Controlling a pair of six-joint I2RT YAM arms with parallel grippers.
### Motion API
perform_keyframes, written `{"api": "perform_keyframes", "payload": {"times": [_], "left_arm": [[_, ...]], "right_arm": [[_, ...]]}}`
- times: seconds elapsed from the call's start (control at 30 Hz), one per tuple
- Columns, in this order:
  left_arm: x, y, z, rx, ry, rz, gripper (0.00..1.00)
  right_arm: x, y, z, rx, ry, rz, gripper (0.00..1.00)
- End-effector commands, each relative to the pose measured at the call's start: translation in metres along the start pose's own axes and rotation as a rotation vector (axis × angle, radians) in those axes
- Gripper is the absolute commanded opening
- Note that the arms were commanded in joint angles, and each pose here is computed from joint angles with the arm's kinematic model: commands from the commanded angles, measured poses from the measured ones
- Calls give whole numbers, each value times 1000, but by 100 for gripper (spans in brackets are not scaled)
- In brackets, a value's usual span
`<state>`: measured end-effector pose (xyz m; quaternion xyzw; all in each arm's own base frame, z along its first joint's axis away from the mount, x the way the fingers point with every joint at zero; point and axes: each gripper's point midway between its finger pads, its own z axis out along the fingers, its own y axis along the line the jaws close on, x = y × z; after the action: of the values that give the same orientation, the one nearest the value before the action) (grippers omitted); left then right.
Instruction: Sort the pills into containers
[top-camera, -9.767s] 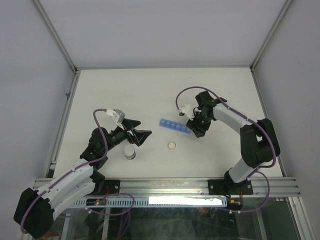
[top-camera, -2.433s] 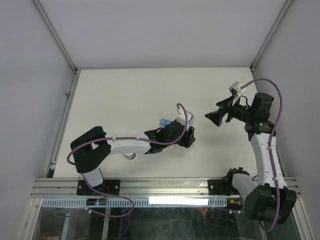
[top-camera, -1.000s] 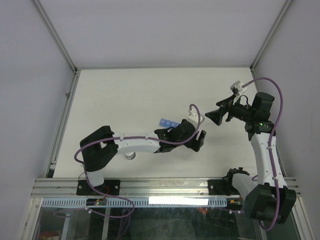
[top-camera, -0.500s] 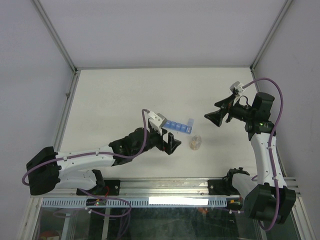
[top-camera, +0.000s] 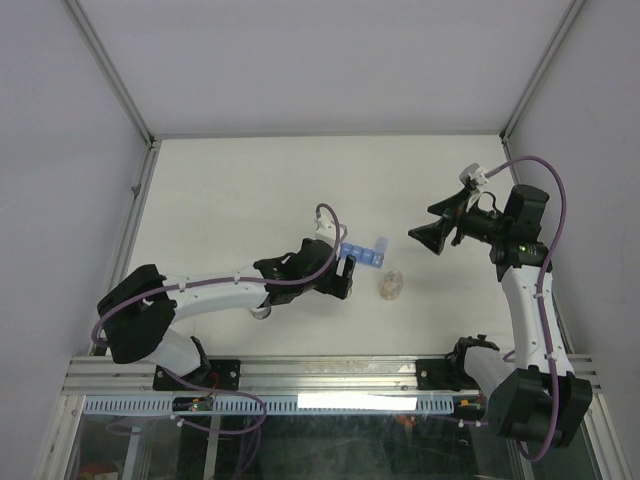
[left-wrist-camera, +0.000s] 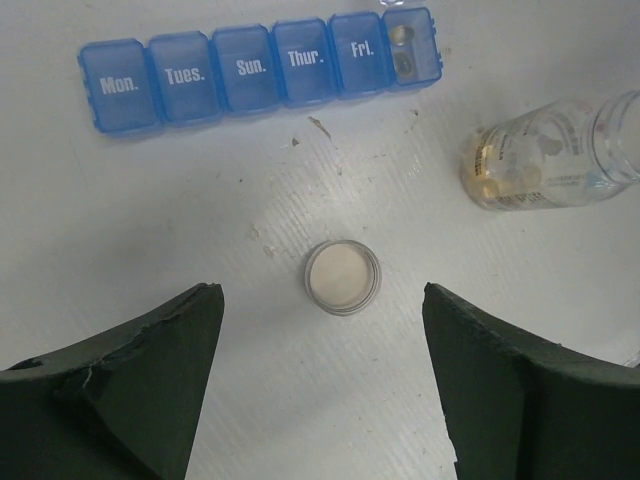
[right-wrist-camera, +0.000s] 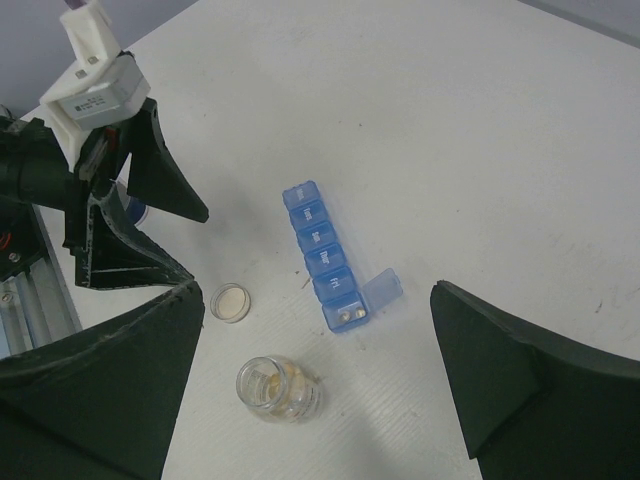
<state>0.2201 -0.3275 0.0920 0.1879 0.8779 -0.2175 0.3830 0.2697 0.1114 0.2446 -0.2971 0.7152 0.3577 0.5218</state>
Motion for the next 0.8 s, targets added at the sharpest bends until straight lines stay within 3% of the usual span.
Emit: {"api": "perform_keyframes", "payload": {"times": [0.0, 0.2, 0.77], "left_arm": [[-3, -11, 10, -33, 25, 27, 81], [11, -9, 27, -114, 94, 87, 75], [33, -33, 45, -81, 187, 127, 65]], "right_arm": [[-7, 1, -1, -13, -24, -42, 99], [-7, 1, -1, -14, -26, -43, 100], [-8, 2, -1, -20, -28, -43, 100]]}}
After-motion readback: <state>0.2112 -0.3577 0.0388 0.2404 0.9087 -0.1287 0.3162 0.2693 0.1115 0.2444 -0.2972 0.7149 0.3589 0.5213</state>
